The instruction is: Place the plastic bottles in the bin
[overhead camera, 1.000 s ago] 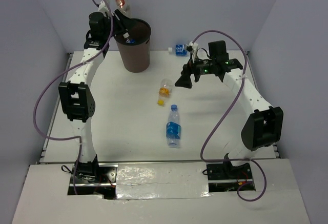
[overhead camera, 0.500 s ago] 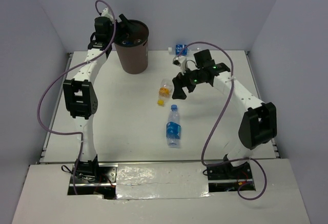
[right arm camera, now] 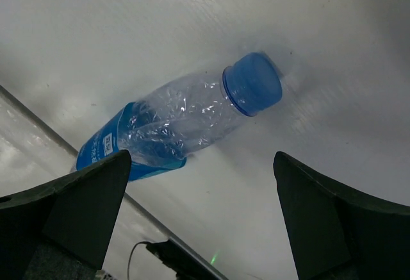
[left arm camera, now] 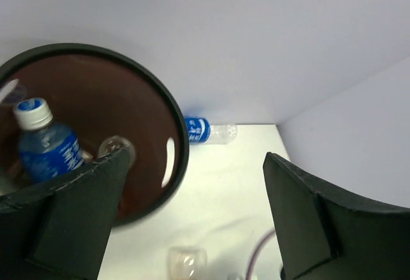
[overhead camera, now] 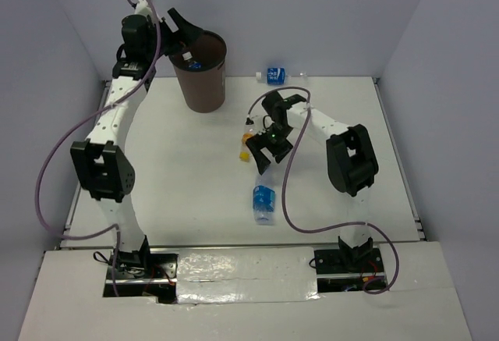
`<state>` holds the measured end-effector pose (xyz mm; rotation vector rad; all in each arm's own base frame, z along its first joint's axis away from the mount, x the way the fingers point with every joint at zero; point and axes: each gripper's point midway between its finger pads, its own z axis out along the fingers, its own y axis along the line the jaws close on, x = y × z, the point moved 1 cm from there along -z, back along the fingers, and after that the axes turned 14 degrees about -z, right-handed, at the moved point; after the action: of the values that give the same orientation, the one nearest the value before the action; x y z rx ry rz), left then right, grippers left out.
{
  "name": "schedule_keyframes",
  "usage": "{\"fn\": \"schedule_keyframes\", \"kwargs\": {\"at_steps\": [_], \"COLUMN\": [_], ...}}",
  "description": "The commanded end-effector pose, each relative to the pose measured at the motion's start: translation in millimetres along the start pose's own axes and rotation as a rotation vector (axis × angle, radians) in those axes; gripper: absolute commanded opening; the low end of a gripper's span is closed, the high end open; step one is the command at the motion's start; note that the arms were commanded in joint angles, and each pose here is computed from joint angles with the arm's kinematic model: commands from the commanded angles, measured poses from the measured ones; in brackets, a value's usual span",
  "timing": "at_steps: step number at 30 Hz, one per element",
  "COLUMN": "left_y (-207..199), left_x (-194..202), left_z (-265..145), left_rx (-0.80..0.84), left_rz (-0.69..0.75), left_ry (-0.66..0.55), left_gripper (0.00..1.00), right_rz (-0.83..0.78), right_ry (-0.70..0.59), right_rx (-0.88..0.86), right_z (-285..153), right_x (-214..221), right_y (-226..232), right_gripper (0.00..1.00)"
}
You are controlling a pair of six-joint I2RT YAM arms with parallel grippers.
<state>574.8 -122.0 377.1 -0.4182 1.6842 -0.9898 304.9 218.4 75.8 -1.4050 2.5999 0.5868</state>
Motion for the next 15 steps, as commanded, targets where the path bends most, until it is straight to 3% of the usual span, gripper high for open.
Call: {"fn": "schedule_keyframes", "kwargs": {"at_steps": [1, 2, 6, 8, 15], "left_y": [-49, -28, -27, -9, -3], "left_x": [-26, -13, -4, 9, 28], "left_z": [-54, -58, -110, -123, -195], "left_rx": [0.058, 0.003, -0.044, -0.099, -0.123], "left_rz": [0.131, 0.128, 0.185, 0.187, 0.163], "left_ry": [-0.095, -0.081, -0.116, -0.111, -0.208], "left_gripper": [1.00, 1.00, 0.99, 0.99, 0.99], "right_rz": [0.111, 0.125, 0.240, 0.275, 0.311], "right_ry": [0.074, 0.063, 0.065, 0.089, 0.111], "right_rx": [-0.046, -0.067, -0.156, -0.143, -0.083], "right_z": [-2, -1, 15, 22, 39], "right_x": [3, 0, -5, -2, 7], "right_y": [13, 17, 27, 26, 15], "right_gripper": [1.00, 1.00, 1.00, 1.00, 0.98]}}
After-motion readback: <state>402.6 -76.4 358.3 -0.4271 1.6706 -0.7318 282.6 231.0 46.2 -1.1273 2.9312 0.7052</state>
